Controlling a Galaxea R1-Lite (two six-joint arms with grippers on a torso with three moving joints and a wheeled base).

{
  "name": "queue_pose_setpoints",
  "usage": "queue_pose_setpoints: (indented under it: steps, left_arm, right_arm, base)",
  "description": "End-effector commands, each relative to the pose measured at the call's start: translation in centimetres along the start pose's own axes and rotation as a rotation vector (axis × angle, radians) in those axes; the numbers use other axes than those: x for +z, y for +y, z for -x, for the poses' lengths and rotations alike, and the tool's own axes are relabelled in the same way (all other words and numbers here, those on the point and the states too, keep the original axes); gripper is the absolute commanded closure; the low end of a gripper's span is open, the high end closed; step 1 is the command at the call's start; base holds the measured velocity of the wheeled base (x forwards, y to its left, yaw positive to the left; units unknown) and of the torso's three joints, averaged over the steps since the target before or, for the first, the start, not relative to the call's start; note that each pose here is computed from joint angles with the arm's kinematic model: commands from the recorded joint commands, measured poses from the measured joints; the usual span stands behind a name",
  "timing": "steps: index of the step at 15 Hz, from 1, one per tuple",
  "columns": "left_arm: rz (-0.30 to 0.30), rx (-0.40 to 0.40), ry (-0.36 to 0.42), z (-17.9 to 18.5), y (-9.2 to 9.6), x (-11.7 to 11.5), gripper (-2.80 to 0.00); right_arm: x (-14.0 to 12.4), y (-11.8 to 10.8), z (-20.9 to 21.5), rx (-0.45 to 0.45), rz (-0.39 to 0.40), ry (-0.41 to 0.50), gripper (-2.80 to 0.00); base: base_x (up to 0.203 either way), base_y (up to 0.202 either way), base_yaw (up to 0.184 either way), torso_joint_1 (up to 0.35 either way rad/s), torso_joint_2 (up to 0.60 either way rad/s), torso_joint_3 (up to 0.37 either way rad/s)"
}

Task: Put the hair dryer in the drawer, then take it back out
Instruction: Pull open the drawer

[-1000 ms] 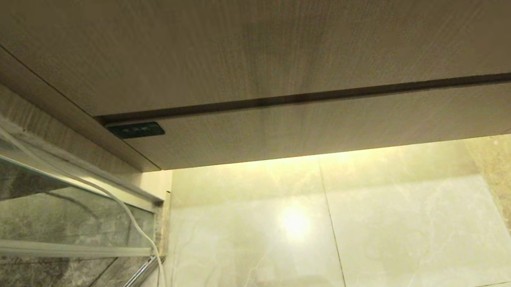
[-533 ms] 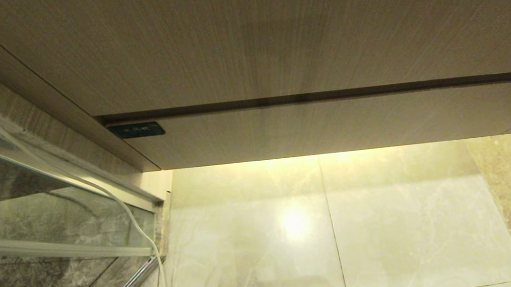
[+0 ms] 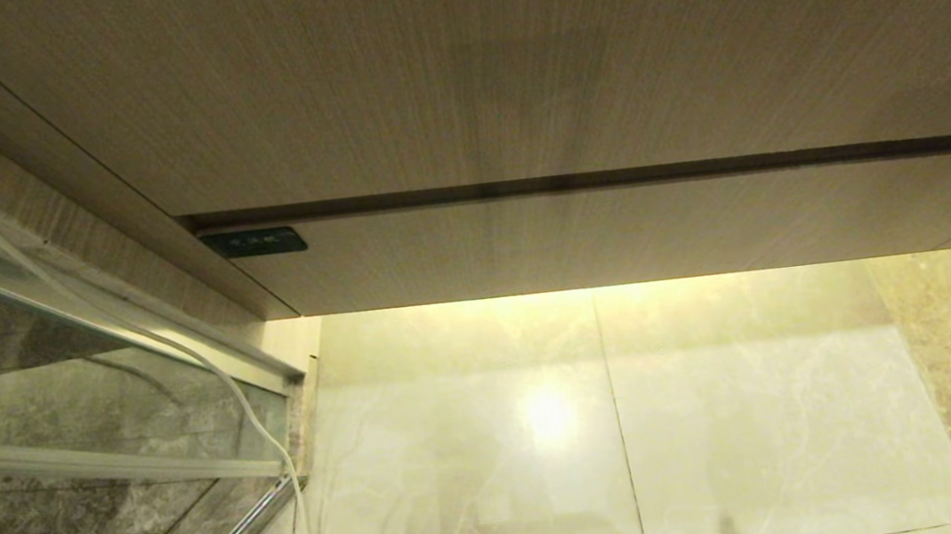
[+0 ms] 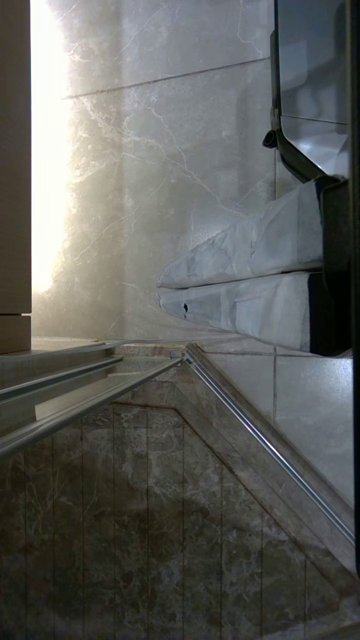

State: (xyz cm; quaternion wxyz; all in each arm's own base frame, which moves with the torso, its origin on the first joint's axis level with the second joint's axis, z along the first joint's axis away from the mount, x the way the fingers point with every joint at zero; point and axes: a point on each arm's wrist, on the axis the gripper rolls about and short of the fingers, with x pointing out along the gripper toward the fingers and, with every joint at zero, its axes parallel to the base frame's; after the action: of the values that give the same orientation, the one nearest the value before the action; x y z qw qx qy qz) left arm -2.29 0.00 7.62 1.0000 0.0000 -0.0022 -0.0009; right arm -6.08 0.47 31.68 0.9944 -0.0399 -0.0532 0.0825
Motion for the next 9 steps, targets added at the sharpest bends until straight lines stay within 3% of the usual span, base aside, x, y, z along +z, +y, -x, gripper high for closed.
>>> queue_pose_setpoints:
  steps: [1,3,5,7,9]
  left_arm:
    - [0.0,0.0,0.0,0.0,0.0,0.0,0.0]
    - [0.0,0.0,0.0,0.0,0.0,0.0,0.0]
    - [0.0,0.0,0.0,0.0,0.0,0.0,0.0]
    - [0.0,0.0,0.0,0.0,0.0,0.0,0.0]
    - [0.0,0.0,0.001,0.0,0.0,0.0,0.0]
  right_arm:
    - [1.0,-0.8,-5.1,0.168,-0.019,0.348,0.0]
    - [0.4,-0.8,-6.2,0.318,0.075,0.547,0.0]
    - [-0.2,-0.9,-8.1,0.494,0.276,0.674,0.0]
    - [-0.6,-1.1,-10.5,0.618,0.375,0.743,0.0]
    - [-0.5,-1.6,-14.0,0.64,0.4,0.722,0.0]
  base:
    - [0.0,0.0,0.0,0.0,0.0,0.0]
    - [0.0,0.0,0.0,0.0,0.0,0.0]
    - [0.0,0.0,0.0,0.0,0.0,0.0]
    - [0.0,0.0,0.0,0.0,0.0,0.0]
    - [0.0,0.0,0.0,0.0,0.0,0.0]
